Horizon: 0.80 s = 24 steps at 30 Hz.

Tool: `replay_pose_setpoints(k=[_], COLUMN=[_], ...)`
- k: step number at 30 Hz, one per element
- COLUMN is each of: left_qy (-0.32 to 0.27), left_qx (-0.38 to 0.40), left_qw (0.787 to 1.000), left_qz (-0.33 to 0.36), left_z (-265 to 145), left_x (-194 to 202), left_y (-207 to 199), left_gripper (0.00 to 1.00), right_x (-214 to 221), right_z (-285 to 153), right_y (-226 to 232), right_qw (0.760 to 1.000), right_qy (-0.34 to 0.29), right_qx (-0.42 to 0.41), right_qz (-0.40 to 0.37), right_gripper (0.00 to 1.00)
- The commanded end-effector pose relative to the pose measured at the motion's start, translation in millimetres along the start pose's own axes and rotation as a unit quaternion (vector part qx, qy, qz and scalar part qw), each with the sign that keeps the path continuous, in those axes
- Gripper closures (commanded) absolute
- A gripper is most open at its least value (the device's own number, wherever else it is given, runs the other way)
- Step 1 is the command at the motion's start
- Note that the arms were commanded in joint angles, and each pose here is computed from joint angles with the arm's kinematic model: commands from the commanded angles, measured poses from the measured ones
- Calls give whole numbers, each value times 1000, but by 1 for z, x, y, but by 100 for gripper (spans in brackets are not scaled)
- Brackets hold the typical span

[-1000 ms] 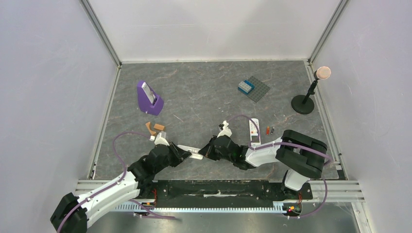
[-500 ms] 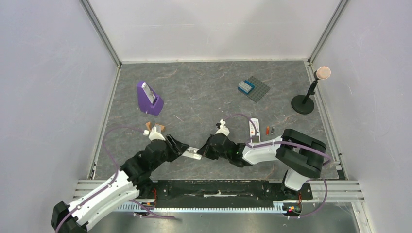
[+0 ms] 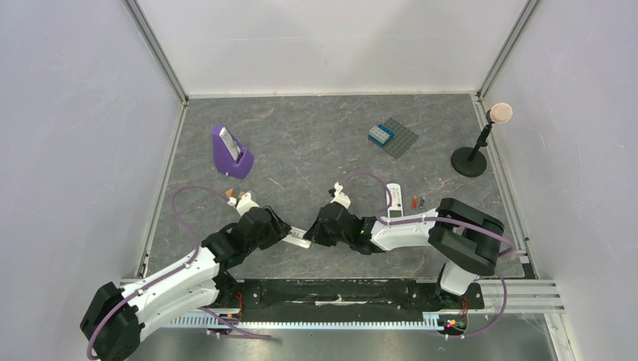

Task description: Load the batteries into the remote control

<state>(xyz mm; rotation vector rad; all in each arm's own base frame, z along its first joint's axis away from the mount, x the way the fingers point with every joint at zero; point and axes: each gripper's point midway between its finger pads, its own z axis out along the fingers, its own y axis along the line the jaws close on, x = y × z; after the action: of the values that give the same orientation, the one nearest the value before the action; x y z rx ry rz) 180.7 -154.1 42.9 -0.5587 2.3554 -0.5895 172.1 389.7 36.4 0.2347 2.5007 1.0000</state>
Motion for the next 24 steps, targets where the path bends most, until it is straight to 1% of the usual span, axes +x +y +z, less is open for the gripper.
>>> replay_pose_setpoints(k=[1,4,10,18,24], left_qy=[-10,-4,-1,-5,-7], left_qx=[11,12,10,1,4], left_qw=[1000,1000,1000,1000,1000], left_qz=[10,3,-1,3,3], left_z=[10,12,12,10,8], left_x=[-2,4,9,7,3], left_y=[-2,3,10,14,9], left_gripper=[42,44,49,50,50], right_x=[51,54,49,28,20], right_z=[-1,-5,-10,-21,-24], right_y=[-40,-27,-8,11,7], right_qw=[992,991,991,992,993], right_qy=[104,123,128,103,92], right_qx=[63,42,9,-32,-32], right_qz=[-15,7,40,62,62], right_gripper=[99,100,100,100,100])
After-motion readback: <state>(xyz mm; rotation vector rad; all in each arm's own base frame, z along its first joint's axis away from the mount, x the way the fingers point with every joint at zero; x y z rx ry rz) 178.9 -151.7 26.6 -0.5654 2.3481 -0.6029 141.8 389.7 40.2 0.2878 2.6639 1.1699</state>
